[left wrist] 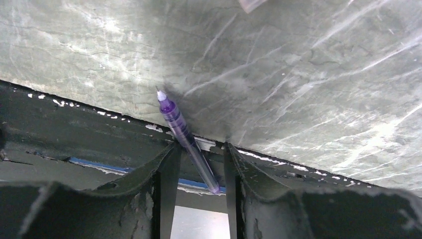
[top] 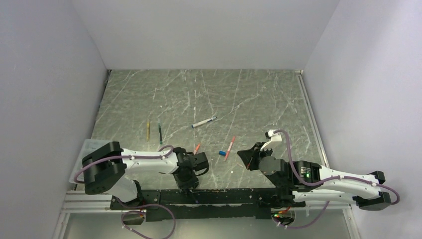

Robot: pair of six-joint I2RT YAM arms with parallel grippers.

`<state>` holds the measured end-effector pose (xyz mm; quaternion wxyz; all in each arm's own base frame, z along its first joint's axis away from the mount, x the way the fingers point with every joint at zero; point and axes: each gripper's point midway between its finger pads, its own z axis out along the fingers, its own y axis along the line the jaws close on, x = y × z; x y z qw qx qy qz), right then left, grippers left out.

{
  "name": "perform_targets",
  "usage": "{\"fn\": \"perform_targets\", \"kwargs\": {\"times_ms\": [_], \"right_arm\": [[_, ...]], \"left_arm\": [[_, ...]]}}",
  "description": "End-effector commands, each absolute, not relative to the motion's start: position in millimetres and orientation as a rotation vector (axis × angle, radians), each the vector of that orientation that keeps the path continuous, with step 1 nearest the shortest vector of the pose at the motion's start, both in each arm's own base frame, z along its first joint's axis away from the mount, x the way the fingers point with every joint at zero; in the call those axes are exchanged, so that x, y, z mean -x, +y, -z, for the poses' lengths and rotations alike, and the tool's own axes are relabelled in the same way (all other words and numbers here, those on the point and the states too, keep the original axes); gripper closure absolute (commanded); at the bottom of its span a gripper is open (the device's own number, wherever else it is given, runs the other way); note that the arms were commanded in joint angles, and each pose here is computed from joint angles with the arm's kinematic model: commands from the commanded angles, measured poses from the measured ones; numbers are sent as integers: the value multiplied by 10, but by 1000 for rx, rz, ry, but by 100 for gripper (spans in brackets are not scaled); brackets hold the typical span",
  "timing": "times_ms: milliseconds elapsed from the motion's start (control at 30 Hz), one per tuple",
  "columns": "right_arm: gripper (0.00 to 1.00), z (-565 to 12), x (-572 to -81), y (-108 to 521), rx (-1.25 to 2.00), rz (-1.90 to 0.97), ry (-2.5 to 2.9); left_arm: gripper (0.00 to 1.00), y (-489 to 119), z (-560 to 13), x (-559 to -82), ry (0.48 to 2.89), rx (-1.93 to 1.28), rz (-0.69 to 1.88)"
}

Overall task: Insert the pens into the pen caps
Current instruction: Pick up the pen from the corner of the board.

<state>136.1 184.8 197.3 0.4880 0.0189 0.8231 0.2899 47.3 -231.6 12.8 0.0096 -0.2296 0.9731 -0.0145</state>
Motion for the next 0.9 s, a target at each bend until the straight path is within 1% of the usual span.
{"fn": "perform_targets", "kwargs": {"times_ms": [0,300,433,533,667,867], "right_arm": [[100,-1985,-1379,1870,-50,-698,1995],[100,-1975,-1370,1847,-63,-701,2003],[100,-1959,-1367,1841,-70,-697,2010],[100,-1952,-1369,1856,-68,-689,2015],[100,-1975,-1372,1879,-65,-685,2018],[100,-2035,-1388,1880,-62,-666,2015]], "left_arm": [[60,-2363,-119,-584,3011,619,38],[78,-2223,114,-438,3058,569,-31],[89,-2173,146,-439,3047,519,-69],[100,-2154,105,-496,3023,463,-104],[100,-2133,-38,-644,2961,355,-140],[100,-2109,-456,-903,2840,186,-151]]}}
